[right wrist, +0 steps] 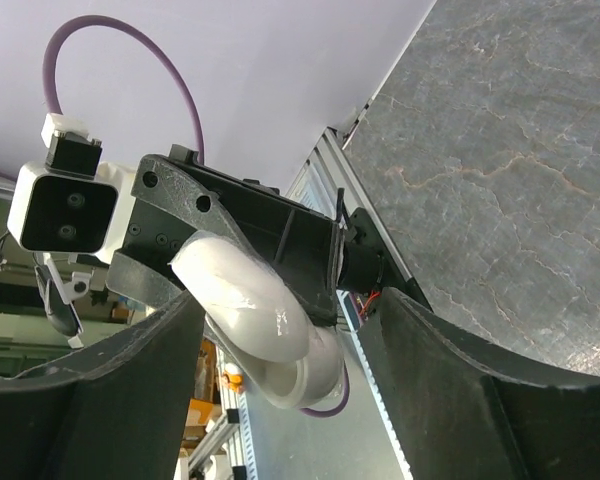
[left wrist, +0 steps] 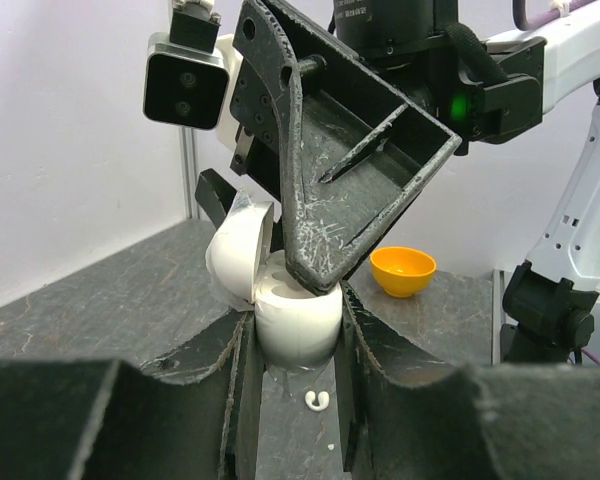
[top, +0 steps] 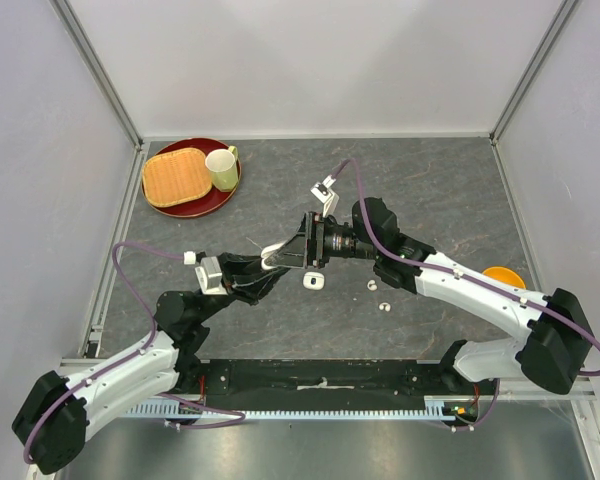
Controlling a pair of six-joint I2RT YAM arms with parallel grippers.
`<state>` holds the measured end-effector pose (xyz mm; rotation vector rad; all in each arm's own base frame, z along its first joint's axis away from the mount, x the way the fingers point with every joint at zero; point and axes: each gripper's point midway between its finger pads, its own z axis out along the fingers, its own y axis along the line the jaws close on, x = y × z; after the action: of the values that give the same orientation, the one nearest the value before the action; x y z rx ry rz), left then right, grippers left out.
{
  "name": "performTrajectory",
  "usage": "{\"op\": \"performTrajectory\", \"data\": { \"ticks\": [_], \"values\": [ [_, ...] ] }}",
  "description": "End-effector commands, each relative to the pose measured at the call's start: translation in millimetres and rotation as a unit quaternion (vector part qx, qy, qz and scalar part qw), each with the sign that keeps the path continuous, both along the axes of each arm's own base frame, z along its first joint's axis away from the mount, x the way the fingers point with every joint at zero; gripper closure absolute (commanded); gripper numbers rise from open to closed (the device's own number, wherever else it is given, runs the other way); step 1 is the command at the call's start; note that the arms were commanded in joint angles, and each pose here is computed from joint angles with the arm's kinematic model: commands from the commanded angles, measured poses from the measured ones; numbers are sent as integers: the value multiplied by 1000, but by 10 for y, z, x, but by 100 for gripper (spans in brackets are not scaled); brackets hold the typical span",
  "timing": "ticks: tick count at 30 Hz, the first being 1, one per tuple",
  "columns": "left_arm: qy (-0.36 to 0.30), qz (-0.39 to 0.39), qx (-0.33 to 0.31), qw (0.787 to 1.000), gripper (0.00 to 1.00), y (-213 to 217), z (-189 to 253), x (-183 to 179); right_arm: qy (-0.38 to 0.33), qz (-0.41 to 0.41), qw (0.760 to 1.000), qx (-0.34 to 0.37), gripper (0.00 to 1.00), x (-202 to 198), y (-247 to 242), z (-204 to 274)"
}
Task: Insert the wireless bluetooth earbuds into the charging case
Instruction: Open the charging case.
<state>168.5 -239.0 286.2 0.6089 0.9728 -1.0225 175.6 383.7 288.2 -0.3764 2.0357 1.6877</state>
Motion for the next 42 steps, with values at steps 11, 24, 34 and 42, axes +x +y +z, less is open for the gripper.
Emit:
{"op": "performTrajectory", "data": {
  "ticks": [11, 24, 34, 42],
  "values": [
    [-60, 26, -36, 997, 98, 100, 386, -18, 1, 46, 999, 14, 33, -169, 45, 110],
    [-56, 34, -38, 997, 98, 116, 387, 11, -6, 56, 998, 15, 54, -219, 23, 148],
    [-44, 32, -40, 998, 97, 112, 370, 22, -31, 45, 998, -10, 56, -187, 23, 135],
    [-41, 29, -38, 998, 98, 104, 351, 18, -36, 46, 998, -19, 55, -191, 27, 104]
  ]
}}
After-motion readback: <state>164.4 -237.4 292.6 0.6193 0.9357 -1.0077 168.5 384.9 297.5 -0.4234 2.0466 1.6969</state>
